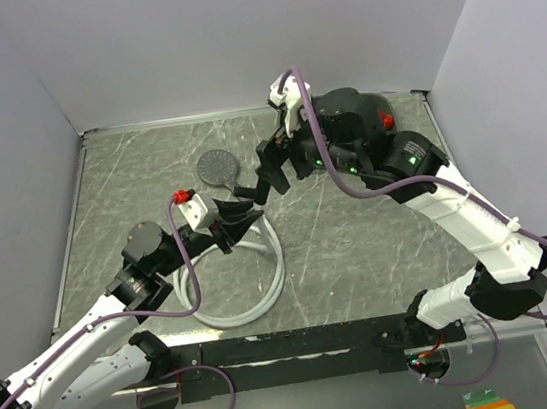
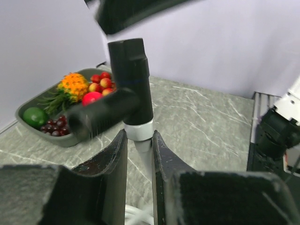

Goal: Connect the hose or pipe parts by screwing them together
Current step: Install the adaptor on the pipeline.

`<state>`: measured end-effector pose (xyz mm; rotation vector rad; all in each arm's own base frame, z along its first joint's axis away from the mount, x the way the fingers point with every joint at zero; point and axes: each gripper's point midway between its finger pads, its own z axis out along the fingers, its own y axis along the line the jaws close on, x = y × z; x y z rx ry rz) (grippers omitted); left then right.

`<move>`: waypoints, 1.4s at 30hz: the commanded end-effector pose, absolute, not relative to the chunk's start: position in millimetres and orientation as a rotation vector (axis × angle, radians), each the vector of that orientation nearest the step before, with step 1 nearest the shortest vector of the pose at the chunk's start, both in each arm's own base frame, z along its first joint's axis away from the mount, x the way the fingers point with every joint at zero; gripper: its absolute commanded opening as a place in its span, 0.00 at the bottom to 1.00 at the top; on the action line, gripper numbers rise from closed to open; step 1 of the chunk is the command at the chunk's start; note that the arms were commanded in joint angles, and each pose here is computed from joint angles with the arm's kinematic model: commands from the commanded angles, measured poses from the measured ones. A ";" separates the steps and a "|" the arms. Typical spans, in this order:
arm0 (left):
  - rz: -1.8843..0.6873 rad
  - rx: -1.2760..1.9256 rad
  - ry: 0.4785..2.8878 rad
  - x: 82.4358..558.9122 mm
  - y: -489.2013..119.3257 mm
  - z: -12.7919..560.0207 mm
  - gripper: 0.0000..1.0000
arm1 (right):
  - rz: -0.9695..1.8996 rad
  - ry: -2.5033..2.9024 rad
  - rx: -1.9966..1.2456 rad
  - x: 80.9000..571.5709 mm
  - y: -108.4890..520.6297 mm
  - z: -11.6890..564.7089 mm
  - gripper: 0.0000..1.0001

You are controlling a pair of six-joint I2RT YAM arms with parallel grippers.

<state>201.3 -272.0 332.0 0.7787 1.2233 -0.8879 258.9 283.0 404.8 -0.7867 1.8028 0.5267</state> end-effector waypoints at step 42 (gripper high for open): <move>-1.227 1.268 0.928 99.5 -288.0 336.0 0.01 | 0.711 1.511 -1.441 207.8 327.3 411.4 0.97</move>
